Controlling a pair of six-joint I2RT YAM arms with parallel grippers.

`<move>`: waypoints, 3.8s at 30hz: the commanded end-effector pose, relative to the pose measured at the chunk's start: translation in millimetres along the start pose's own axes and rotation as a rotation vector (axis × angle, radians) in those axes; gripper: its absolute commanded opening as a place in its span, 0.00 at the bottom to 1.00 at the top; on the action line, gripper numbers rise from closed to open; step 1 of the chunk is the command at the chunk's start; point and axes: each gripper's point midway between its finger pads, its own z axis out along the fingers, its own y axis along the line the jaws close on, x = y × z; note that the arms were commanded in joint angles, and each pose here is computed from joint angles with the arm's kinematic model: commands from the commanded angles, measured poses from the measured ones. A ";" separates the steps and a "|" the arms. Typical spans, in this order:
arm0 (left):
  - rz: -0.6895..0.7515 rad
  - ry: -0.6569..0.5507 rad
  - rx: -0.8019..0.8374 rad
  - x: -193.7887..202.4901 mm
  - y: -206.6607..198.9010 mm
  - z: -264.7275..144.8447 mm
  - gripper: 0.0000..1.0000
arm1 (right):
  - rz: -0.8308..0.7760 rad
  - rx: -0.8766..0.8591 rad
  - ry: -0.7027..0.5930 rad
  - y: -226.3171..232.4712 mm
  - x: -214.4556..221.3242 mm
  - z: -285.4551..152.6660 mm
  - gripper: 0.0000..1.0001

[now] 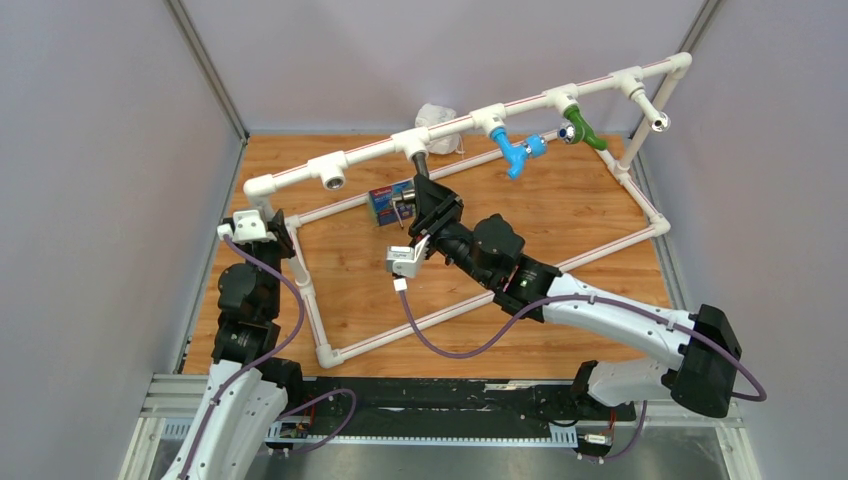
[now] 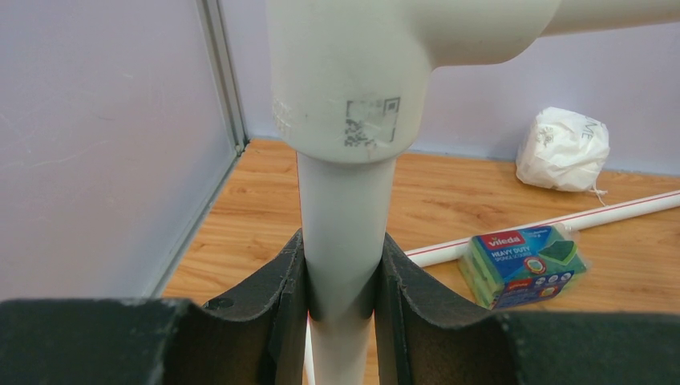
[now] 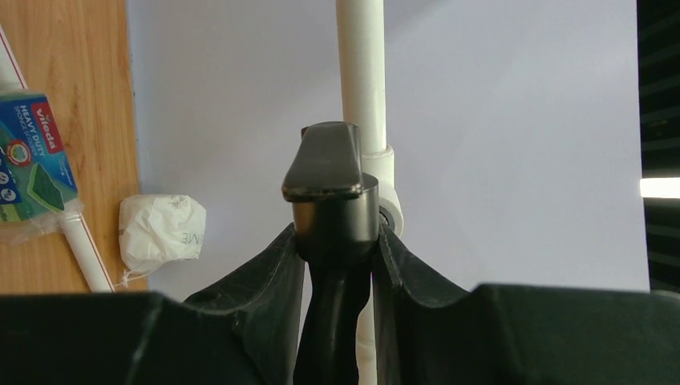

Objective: Install the water faucets

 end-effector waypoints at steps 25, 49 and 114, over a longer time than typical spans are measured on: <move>-0.008 -0.001 -0.023 -5.6 5.0 -3.2 0.00 | 0.298 0.091 0.168 -52.7 57.8 -3.5 0.00; -0.013 -0.008 -0.020 -7.3 4.6 -4.2 0.00 | 0.508 0.210 0.165 -13.1 81.5 -18.5 0.00; -0.035 -0.038 -0.024 -15.9 5.2 -9.6 0.00 | 1.019 0.522 -0.071 -66.5 56.1 -39.9 0.55</move>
